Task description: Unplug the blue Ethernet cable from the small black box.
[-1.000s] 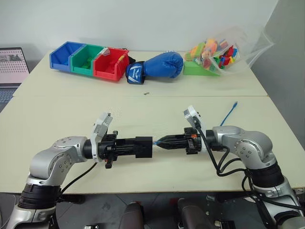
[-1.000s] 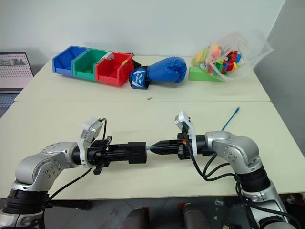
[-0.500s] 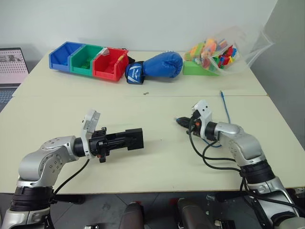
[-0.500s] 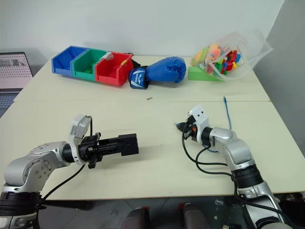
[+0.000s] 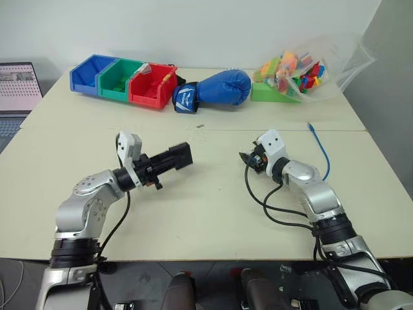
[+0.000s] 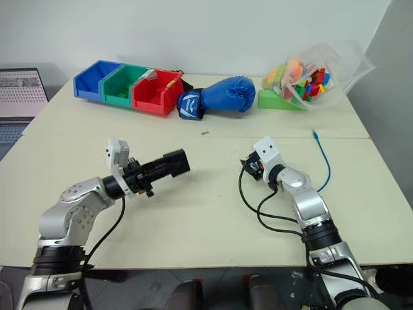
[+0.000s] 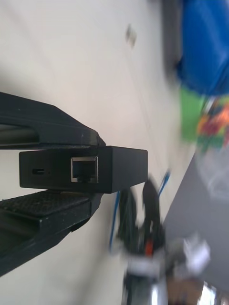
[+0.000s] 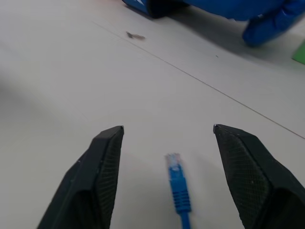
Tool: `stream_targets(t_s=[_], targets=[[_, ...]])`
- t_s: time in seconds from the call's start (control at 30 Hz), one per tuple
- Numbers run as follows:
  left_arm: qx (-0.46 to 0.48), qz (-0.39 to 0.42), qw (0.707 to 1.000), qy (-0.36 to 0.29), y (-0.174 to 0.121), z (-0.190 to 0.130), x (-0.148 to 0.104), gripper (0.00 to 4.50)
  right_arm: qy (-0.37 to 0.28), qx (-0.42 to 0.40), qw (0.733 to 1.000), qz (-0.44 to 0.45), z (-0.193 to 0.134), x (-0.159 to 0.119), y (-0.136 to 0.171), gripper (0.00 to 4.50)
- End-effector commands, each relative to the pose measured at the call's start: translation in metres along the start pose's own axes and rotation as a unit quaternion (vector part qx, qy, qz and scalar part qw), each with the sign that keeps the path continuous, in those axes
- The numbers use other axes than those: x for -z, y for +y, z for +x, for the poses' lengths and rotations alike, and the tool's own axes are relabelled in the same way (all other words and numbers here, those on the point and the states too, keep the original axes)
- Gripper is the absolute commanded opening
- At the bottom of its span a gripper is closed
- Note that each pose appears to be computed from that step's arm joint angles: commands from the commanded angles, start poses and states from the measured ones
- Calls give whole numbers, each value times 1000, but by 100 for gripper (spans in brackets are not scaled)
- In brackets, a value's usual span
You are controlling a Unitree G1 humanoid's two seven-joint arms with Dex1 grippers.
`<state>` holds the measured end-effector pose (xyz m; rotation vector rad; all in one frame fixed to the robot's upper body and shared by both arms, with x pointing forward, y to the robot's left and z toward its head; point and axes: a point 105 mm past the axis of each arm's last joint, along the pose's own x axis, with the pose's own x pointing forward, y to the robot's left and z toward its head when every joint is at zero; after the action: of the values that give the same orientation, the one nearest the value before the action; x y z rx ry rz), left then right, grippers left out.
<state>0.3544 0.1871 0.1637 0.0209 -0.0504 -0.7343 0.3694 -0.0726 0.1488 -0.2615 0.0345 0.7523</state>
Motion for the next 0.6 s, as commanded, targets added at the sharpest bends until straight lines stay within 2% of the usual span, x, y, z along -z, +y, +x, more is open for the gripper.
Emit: stream_targets(t_s=[0.03, 0.17, 0.27, 0.6], targets=[[-122, 101, 987, -33, 35, 5, -13, 77, -50, -89, 995, 9, -9, -38, 34, 425], [-233, 146, 960, -44, 64, 5, -7, 77, -54, -130, 990, -1, -10, -57, 55, 428], [-278, 140, 949, -47, 75, 4, 4, 77, -50, -136, 989, -7, -7, -65, 59, 428], [-296, 58, 953, -33, 80, 0, 43, 77, -38, -132, 990, -19, -3, -69, 59, 428]])
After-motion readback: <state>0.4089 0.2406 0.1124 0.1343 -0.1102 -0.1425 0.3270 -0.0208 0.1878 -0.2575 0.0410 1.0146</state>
